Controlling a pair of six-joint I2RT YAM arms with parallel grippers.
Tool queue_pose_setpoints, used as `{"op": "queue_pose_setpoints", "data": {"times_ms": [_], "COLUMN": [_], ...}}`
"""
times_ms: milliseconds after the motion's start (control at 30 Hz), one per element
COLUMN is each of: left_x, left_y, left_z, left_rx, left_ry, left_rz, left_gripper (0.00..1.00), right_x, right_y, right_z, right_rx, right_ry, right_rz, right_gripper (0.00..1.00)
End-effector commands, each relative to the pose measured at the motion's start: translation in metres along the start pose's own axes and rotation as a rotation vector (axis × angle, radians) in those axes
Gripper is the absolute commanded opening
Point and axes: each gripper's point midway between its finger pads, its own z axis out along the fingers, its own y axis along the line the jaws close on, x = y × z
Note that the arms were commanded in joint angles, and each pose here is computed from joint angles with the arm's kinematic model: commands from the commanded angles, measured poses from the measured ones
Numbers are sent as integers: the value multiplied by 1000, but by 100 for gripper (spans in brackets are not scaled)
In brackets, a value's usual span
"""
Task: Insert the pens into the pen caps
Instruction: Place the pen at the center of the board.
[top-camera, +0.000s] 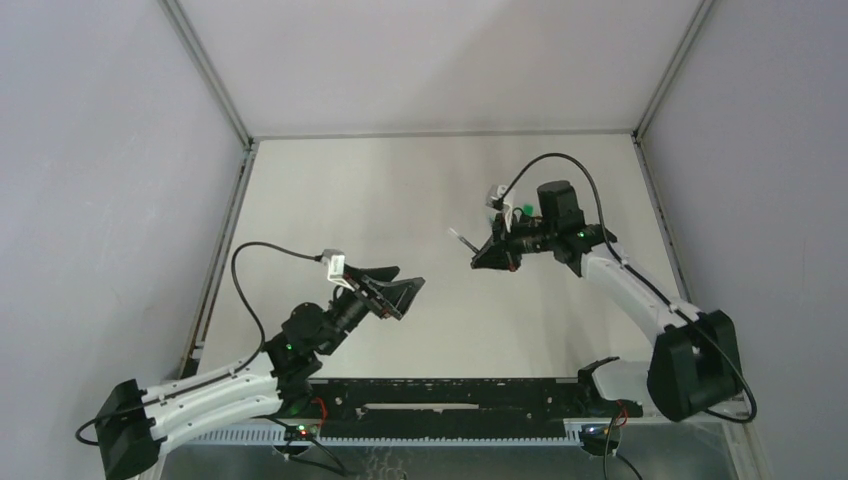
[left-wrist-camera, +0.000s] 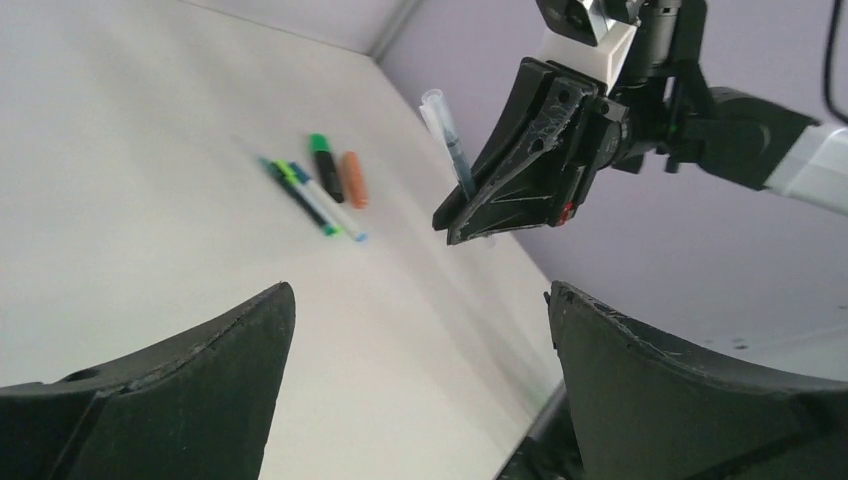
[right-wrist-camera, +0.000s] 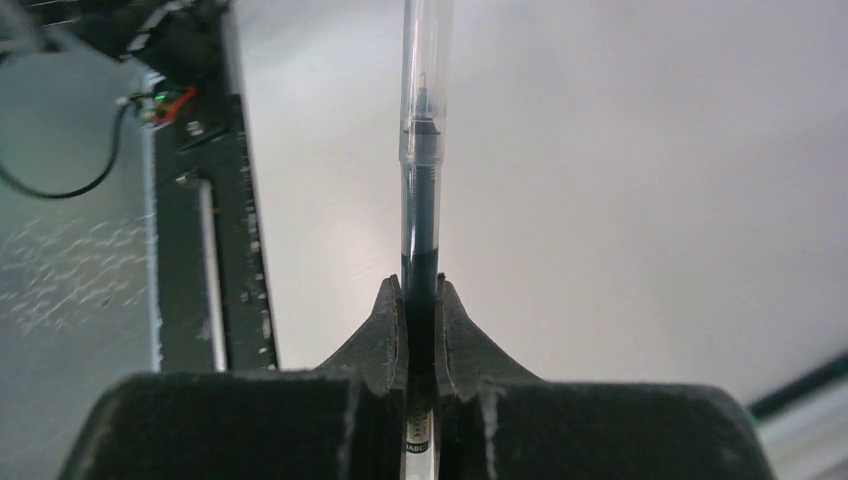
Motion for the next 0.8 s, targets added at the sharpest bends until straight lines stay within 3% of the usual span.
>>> {"op": "queue_pose_setpoints", "data": {"times_ms": [0,333,767], "left_x": [-16,-12,-14], "left_y": [17,24,26], "left_z": [4,5,2], "left_rx": [-99,-105,-103], "left_ry": [-26,-41,-59], "left_rz": [86,66,44], "left_gripper": [100,100,100], "right_x": [15,73,99], "right_y": [-68,-148,-166], "right_z": [6,16,25], "right_rx": [264,621,670], "right_ry": [88,264,415], "right_rz": [129,372,458], "right_gripper": [0,5,23]}}
